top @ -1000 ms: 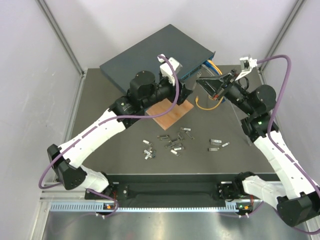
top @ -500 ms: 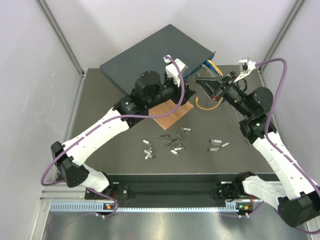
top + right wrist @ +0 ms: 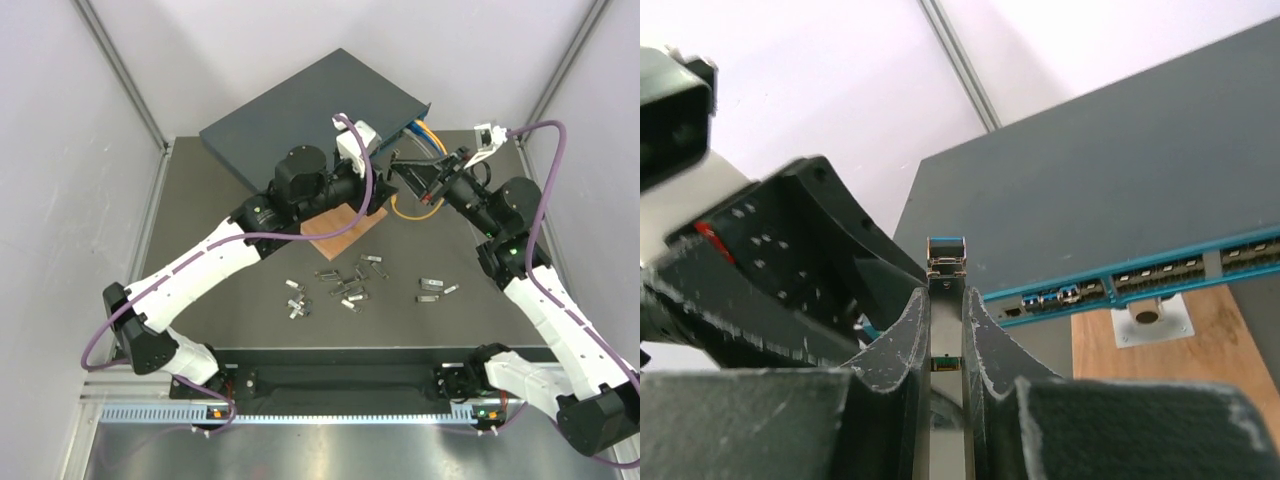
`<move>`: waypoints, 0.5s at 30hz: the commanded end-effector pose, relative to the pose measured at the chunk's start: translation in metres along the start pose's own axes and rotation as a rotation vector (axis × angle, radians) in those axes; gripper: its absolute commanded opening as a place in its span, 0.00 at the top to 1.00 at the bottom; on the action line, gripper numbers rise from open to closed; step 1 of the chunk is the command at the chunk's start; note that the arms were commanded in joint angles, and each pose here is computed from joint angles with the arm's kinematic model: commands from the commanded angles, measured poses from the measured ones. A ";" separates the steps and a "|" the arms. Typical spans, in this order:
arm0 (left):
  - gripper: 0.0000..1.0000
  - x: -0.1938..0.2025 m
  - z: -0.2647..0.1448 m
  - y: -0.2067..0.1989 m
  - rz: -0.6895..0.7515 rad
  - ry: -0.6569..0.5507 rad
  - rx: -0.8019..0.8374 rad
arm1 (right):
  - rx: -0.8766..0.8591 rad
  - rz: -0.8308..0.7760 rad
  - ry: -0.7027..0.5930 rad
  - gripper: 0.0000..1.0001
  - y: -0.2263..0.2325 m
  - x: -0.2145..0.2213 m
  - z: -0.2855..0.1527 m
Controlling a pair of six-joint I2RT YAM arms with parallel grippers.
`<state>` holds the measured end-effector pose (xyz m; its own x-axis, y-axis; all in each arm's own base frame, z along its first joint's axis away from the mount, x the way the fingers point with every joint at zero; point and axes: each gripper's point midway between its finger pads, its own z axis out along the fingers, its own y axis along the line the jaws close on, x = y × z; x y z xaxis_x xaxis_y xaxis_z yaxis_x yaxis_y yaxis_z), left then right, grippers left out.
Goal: Insert the plug into the switch port
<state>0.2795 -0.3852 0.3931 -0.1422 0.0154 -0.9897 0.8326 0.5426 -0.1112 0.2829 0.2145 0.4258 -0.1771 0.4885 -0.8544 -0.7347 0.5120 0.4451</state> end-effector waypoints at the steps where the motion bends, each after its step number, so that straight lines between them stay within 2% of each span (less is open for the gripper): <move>1: 0.51 -0.041 -0.001 0.002 0.022 -0.115 -0.026 | -0.061 -0.001 -0.024 1.00 0.020 -0.006 -0.004; 6: 0.63 -0.036 0.001 0.001 0.010 -0.105 -0.020 | -0.071 0.021 -0.011 1.00 0.023 0.002 -0.007; 9: 0.82 -0.031 0.003 0.002 0.016 -0.094 -0.018 | -0.079 0.027 -0.011 1.00 0.025 0.001 -0.009; 11: 1.00 -0.030 0.003 0.003 0.024 -0.091 -0.023 | -0.083 0.027 -0.011 1.00 0.027 0.001 -0.009; 13: 1.00 -0.029 0.001 0.004 0.043 -0.084 -0.026 | -0.091 0.022 -0.002 0.98 0.029 0.001 -0.009; 15: 1.00 -0.025 -0.001 0.006 0.084 -0.072 -0.030 | -0.090 -0.004 0.004 0.74 0.030 -0.002 -0.011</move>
<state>0.2843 -0.3862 0.3955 -0.1222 0.0215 -0.9923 0.8245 0.5587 -0.0894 0.2779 0.2180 0.4125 -0.2207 0.4917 -0.8423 -0.7217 0.4986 0.4801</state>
